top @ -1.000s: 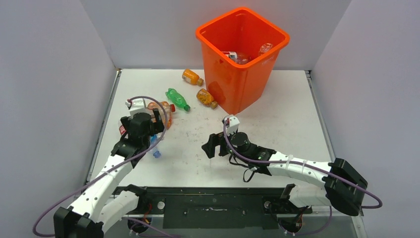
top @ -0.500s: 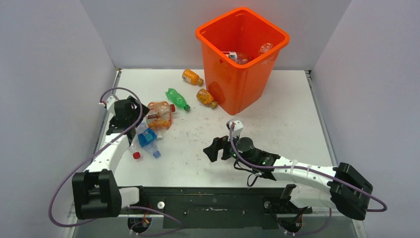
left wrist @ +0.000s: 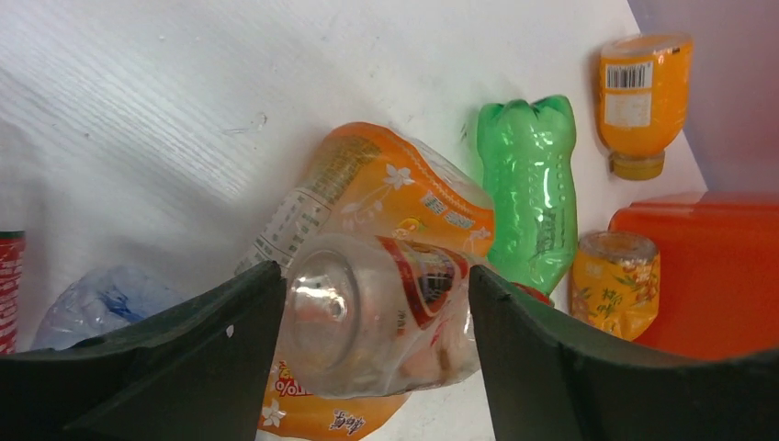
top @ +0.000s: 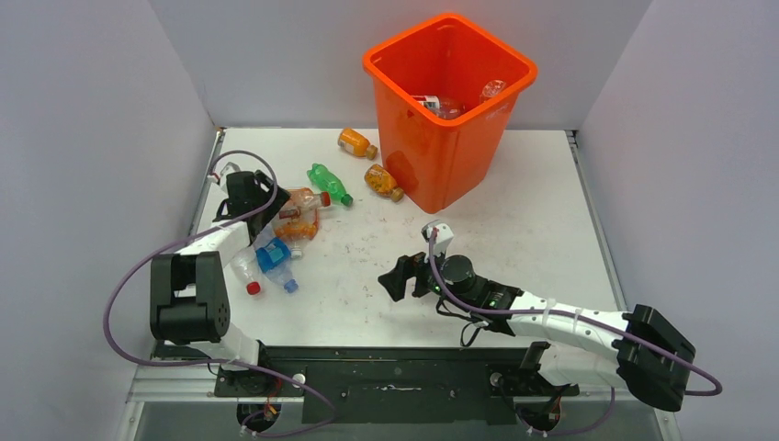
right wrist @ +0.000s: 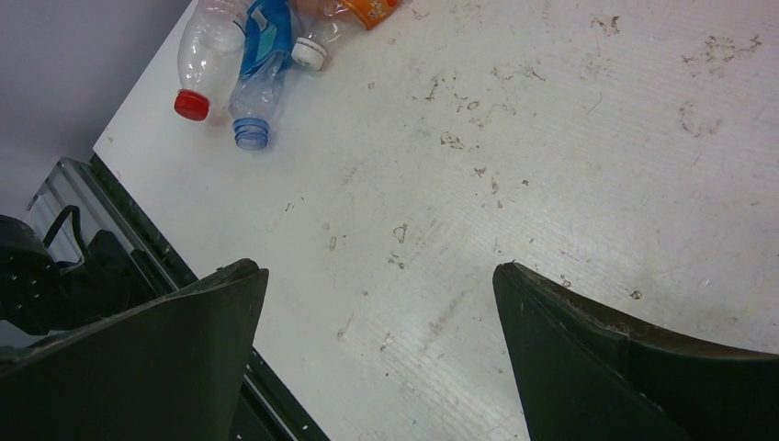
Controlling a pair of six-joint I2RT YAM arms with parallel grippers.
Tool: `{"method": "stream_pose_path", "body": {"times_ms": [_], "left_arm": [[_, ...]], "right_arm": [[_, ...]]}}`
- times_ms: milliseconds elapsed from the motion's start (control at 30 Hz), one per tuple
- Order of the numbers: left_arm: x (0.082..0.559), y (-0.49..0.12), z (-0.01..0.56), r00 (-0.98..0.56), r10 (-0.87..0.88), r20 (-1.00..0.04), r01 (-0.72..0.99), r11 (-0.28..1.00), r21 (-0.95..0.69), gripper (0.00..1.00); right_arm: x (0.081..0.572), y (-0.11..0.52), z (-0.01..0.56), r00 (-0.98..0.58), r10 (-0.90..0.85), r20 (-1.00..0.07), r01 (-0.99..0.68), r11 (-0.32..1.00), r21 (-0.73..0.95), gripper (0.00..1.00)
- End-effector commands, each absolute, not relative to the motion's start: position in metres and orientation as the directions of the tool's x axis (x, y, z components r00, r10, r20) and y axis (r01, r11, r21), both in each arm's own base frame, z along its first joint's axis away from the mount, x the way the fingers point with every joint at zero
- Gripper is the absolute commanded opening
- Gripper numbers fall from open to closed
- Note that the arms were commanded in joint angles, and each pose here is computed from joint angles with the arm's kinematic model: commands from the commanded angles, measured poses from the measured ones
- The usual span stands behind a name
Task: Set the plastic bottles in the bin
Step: Pick up the plastic bottle at the center of the board.
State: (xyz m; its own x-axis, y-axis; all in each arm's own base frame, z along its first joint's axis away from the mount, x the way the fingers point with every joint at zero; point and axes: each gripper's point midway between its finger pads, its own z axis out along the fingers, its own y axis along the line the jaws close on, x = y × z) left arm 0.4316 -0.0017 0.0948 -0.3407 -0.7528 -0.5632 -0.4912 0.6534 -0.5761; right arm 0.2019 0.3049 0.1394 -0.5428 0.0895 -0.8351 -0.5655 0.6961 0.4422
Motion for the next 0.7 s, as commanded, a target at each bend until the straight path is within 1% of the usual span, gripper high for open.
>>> {"method": "stream_pose_path", "body": {"times_ms": [0, 167, 333, 400, 433, 533, 567, 667], "left_arm": [[0.454, -0.018, 0.124, -0.331, -0.712, -0.619, -0.363, 0.702, -0.613, 0.64], [0.448, -0.026, 0.126, -0.339, -0.719, -0.607, -0.325, 0.695, -0.642, 0.39], [0.440, -0.036, 0.137, -0.348, -0.712, -0.610, -0.276, 0.699, -0.659, 0.19], [0.434, -0.040, 0.143, -0.348, -0.707, -0.616, -0.256, 0.704, -0.663, 0.13], [0.430, -0.054, 0.147, -0.366, -0.694, -0.620, -0.226, 0.713, -0.664, 0.10], [0.417, -0.071, 0.158, -0.371, -0.682, -0.630, -0.178, 0.718, -0.673, 0.02], [0.412, -0.075, 0.162, -0.370, -0.678, -0.635, -0.164, 0.720, -0.674, 0.00], [0.396, -0.087, 0.173, -0.367, -0.643, -0.672, -0.129, 0.751, -0.648, 0.00]], "right_arm": [[0.207, 0.308, 0.171, -0.481, 0.141, -0.866, -0.592, 0.676, 0.439, 1.00], [0.207, 0.304, 0.172, -0.479, 0.150, -0.865, -0.582, 0.683, 0.441, 1.00], [0.205, 0.301, 0.170, -0.484, 0.157, -0.861, -0.575, 0.684, 0.448, 1.00], [0.206, 0.300, 0.169, -0.486, 0.160, -0.859, -0.569, 0.688, 0.450, 1.00], [0.205, 0.299, 0.169, -0.488, 0.162, -0.858, -0.568, 0.687, 0.453, 1.00], [0.204, 0.297, 0.170, -0.487, 0.172, -0.856, -0.562, 0.688, 0.458, 1.00], [0.204, 0.296, 0.170, -0.485, 0.175, -0.857, -0.561, 0.689, 0.459, 1.00], [0.203, 0.291, 0.173, -0.481, 0.185, -0.857, -0.554, 0.694, 0.461, 1.00]]}}
